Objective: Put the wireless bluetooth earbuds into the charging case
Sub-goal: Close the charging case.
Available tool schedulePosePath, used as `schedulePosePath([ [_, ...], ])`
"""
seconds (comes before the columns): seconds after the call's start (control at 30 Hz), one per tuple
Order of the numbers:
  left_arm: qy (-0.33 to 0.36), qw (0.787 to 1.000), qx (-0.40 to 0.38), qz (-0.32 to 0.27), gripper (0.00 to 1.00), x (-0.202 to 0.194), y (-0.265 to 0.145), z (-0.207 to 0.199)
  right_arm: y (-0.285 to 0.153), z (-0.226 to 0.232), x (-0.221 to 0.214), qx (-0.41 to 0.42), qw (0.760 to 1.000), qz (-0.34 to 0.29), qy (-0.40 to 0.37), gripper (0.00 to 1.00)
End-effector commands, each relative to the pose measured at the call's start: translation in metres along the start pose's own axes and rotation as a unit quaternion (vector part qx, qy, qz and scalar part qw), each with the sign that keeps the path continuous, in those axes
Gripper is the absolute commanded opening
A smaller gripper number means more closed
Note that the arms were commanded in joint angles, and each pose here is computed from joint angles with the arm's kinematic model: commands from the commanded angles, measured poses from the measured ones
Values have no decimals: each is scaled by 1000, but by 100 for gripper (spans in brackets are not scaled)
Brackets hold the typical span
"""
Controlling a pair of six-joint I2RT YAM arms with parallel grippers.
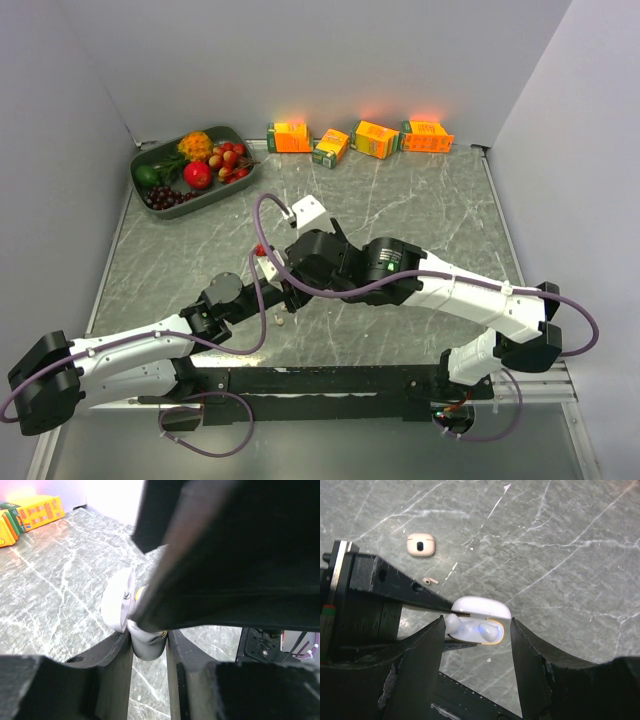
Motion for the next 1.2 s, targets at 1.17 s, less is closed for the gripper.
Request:
schedulePosePath([
  [1.17, 6, 998, -8, -59, 1, 38, 8, -5, -28, -5, 19, 53, 997, -50, 9, 69],
])
Point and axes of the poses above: each gripper's point midway between its finger pads, its own y axis out along the fingers, its own z axis along the line the jaws close on, x = y × z, the point moved 3 cm from there along -y, back along the fingers, and after that the axes turned 3 degrees about -y, right-handed, at the moved point
